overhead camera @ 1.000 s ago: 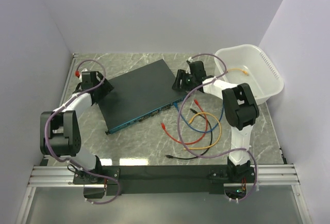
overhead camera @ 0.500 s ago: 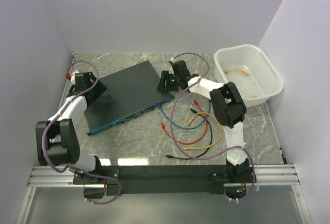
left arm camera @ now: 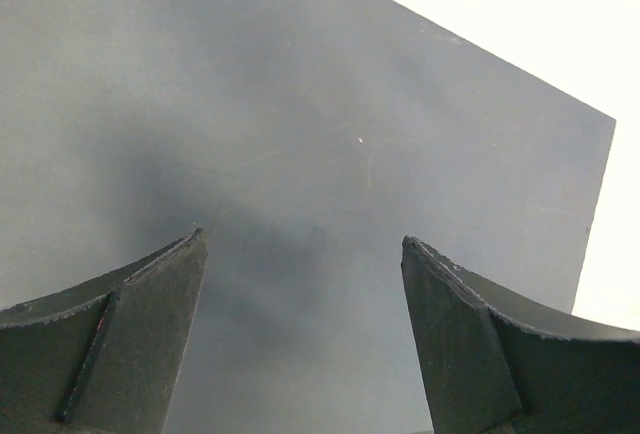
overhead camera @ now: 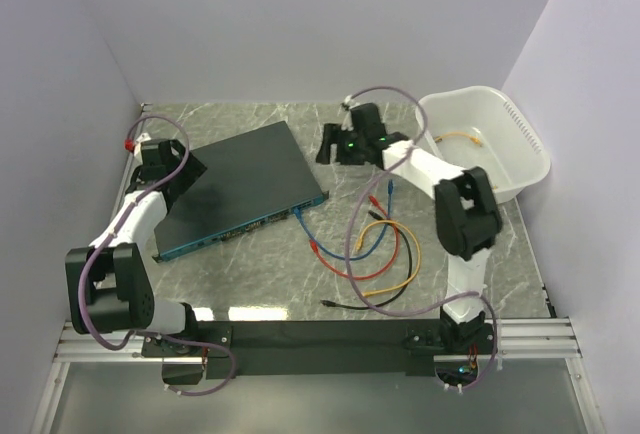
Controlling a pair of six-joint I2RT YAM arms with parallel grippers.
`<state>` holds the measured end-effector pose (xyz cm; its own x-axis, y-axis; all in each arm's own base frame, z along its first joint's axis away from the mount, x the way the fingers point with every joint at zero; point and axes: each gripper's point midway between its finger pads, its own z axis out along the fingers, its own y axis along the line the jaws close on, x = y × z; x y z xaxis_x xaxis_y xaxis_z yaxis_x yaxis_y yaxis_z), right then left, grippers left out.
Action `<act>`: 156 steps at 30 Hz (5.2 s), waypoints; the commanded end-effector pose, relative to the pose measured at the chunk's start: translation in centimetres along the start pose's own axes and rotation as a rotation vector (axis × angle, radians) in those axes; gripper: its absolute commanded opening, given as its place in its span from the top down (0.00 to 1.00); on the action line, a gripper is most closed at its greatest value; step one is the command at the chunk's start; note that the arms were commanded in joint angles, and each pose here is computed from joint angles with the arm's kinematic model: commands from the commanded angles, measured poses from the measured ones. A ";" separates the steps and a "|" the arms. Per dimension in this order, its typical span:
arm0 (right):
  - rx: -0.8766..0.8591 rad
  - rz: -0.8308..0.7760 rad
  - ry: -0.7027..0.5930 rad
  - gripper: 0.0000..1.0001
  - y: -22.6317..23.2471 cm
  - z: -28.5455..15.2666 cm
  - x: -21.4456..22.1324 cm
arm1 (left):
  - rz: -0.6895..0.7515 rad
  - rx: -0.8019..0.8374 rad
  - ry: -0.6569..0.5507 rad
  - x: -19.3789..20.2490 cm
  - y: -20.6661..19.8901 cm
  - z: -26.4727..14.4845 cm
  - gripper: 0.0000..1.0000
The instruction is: Insert the plug into the switch port
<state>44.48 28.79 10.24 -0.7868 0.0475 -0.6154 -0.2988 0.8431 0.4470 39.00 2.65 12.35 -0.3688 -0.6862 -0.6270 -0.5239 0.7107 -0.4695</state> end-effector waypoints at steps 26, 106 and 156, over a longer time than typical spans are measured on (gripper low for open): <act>0.307 0.155 0.077 0.29 -11.8 -7.7 9.2 | 0.030 0.326 -0.013 0.7 -6.1 -5.0 0.16; -0.228 -0.523 -0.157 1.00 14.3 -5.0 2.7 | 0.084 1.041 0.288 12.9 -18.3 -9.7 0.31; -0.269 -0.427 -0.294 0.53 14.4 -8.4 3.6 | -0.025 1.030 0.281 13.3 -21.4 -12.5 1.00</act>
<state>31.98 36.25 18.64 -0.4207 -0.1349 -0.8971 -0.7196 0.6519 0.2394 35.69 -23.47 19.02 -0.6312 -0.6081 -0.4815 0.2620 0.4170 -0.8703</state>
